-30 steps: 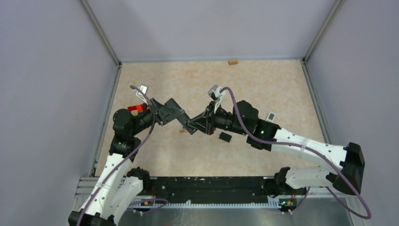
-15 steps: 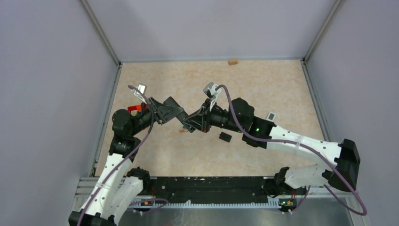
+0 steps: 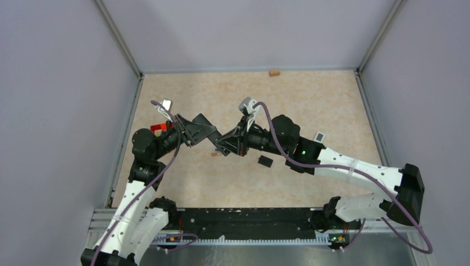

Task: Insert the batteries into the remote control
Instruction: Load the battery into the remote control, then adjust the battery at the center of the board.

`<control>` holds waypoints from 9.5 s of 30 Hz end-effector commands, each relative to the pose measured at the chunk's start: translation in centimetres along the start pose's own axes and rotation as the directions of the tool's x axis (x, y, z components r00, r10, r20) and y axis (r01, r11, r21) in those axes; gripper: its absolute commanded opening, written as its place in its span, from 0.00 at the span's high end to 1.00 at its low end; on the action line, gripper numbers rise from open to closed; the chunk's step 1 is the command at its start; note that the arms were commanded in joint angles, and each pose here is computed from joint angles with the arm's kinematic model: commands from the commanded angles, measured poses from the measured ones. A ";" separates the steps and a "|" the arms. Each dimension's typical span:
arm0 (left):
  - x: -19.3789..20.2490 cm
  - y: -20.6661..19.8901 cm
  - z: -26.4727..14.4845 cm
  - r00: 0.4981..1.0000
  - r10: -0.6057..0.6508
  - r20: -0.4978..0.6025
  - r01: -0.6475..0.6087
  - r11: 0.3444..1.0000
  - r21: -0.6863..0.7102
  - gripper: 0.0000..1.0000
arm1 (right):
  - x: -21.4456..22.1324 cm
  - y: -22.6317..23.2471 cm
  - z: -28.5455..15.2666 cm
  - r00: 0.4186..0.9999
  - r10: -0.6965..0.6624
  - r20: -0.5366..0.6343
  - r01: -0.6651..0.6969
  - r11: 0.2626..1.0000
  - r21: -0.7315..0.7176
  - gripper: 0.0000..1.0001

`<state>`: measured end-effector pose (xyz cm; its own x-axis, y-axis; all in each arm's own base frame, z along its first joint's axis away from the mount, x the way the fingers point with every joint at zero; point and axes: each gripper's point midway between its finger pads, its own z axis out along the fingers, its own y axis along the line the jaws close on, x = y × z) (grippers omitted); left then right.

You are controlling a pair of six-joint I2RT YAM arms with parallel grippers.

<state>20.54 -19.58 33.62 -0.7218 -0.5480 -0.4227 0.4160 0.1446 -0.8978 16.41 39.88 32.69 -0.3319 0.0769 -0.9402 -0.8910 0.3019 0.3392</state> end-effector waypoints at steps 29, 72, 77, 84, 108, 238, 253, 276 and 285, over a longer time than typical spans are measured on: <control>-1.2 -2.1 0.3 0.997 0.069 0.046 -0.072 0.995 0.065 1.00 | -1.3 -0.1 -0.1 0.999 0.010 -0.044 -0.007 0.998 0.058 0.78; -4.3 -2.9 1.4 0.972 0.157 0.175 -0.172 0.982 0.075 1.00 | -3.6 -4.6 -4.9 0.869 0.434 0.237 -0.494 0.775 0.395 0.11; -4.6 -3.5 1.6 0.972 0.154 0.178 -0.173 0.980 0.097 1.00 | -4.2 -3.0 -4.1 0.735 0.592 0.332 -0.668 0.717 0.200 0.06; -4.6 -3.8 1.5 0.974 0.137 0.180 -0.158 0.982 0.104 1.00 | -4.5 -1.9 -2.1 0.616 0.725 0.309 -0.771 0.635 0.046 0.05; -4.0 -3.8 1.1 0.978 0.128 0.165 -0.147 0.982 0.114 1.00 | -3.3 -1.9 1.1 0.554 0.809 0.193 -0.823 0.567 -0.014 0.46; -4.2 5.0 -0.5 0.923 0.361 0.134 -0.312 0.904 -0.293 1.00 | -2.9 -7.3 -4.4 0.968 0.248 0.020 -0.232 0.868 0.438 0.43; -7.9 8.4 -4.8 0.872 0.459 0.167 -0.249 0.713 -0.656 1.00 | 12.0 -15.2 3.4 0.905 0.220 -0.363 -0.074 0.924 0.374 0.51; -12.8 7.8 -8.3 0.680 0.670 0.297 -0.231 0.580 -0.781 1.00 | 20.5 -17.2 12.7 0.829 0.288 -0.479 -0.134 0.935 0.329 0.70; -12.7 7.9 -7.9 0.686 0.672 0.281 -0.251 0.581 -0.774 1.00 | 21.9 -16.5 12.7 0.802 0.337 -0.493 -0.188 0.926 0.329 0.79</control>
<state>28.27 -4.67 29.51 -0.1058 -0.5106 -0.8533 -0.0504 0.8598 -0.5082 27.94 46.95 5.20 -0.7223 -0.3223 -0.6118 -0.6542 0.6055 0.4533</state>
